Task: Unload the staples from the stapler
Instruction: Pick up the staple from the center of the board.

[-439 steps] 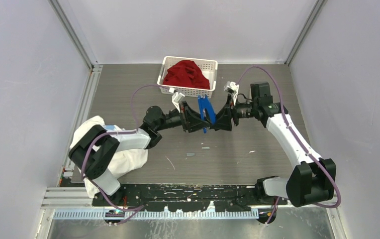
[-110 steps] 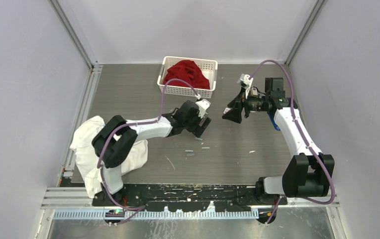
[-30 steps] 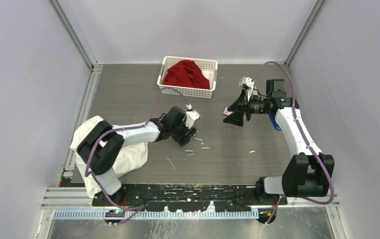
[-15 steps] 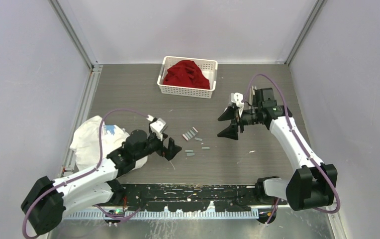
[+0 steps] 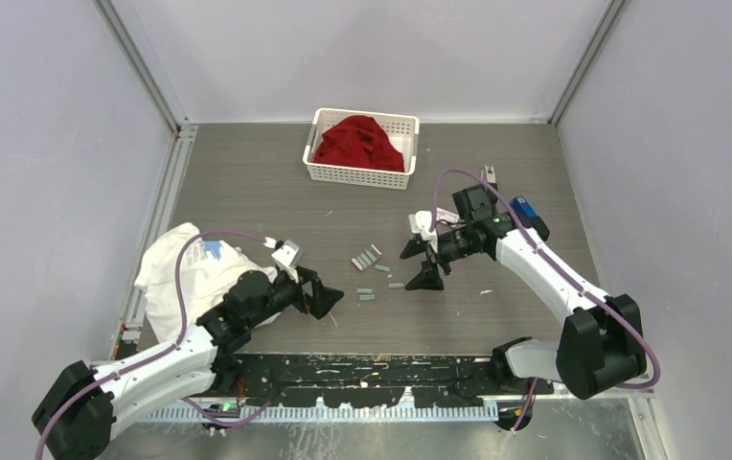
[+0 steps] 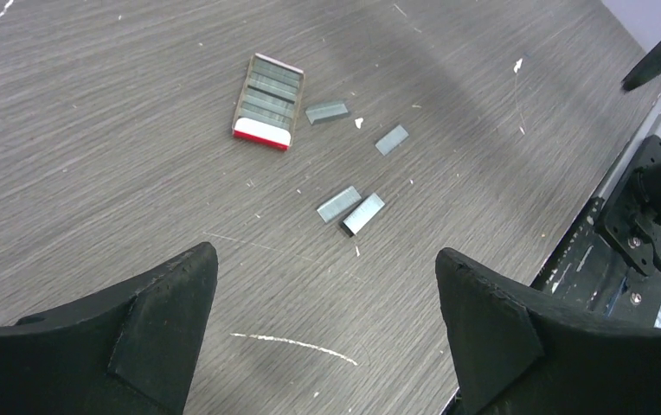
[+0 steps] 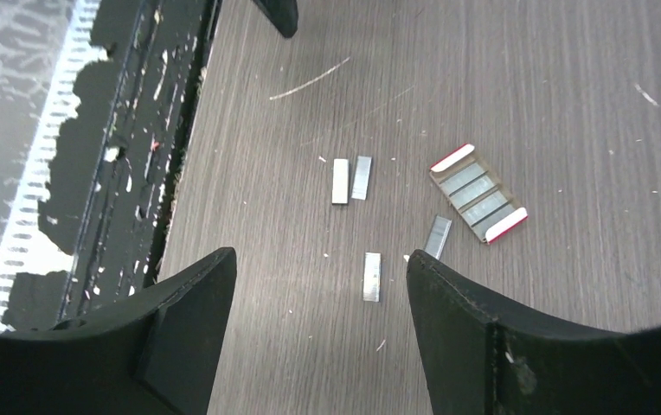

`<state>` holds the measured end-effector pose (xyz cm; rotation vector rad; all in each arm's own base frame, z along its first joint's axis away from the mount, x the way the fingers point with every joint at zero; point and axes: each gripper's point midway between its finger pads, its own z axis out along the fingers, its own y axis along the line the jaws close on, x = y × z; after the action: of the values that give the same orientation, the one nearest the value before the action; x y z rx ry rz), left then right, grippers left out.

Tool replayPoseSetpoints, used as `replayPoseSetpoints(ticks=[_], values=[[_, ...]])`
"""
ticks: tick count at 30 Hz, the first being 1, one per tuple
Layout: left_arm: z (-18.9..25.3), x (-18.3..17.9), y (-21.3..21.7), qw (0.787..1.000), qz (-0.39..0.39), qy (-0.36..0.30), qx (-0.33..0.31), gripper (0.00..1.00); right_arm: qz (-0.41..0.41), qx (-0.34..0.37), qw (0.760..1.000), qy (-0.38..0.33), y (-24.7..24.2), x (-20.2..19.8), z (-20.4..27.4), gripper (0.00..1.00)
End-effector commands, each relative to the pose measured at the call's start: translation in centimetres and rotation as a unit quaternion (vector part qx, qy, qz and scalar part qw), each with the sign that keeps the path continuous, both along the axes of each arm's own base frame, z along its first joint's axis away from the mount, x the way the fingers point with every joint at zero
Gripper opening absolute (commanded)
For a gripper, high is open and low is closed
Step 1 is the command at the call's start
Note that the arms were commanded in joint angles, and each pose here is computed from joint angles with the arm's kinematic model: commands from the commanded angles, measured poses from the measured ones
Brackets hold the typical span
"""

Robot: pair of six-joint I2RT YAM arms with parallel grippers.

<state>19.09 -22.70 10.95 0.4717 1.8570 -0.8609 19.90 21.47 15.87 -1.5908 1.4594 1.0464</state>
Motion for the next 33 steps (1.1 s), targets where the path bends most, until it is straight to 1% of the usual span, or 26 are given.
replayPoseSetpoints(ticks=[1,7,12,22,33], values=[[2.6,1.3,-0.2,0.998,0.023,-0.037,-0.044,0.96,0.003,-0.043,0.998,-0.045,0.7,1.1,-1.5,0.76],[2.1,1.5,-0.5,0.998,0.025,-0.03,-0.054,0.99,0.006,-0.083,0.995,-0.057,1.2,1.2,-3.2,0.75],[1.7,1.5,-1.0,0.998,0.019,-0.02,-0.059,0.99,0.009,-0.096,0.994,-0.055,1.3,1.2,-3.8,0.74],[-0.4,2.3,-0.8,0.999,0.044,0.014,-0.029,0.99,0.012,-0.114,0.992,-0.053,1.6,1.1,-4.8,0.74],[-0.4,2.6,0.2,0.997,0.068,0.009,-0.021,0.99,-0.025,-0.144,0.988,-0.044,1.7,2.4,-5.8,0.72]])
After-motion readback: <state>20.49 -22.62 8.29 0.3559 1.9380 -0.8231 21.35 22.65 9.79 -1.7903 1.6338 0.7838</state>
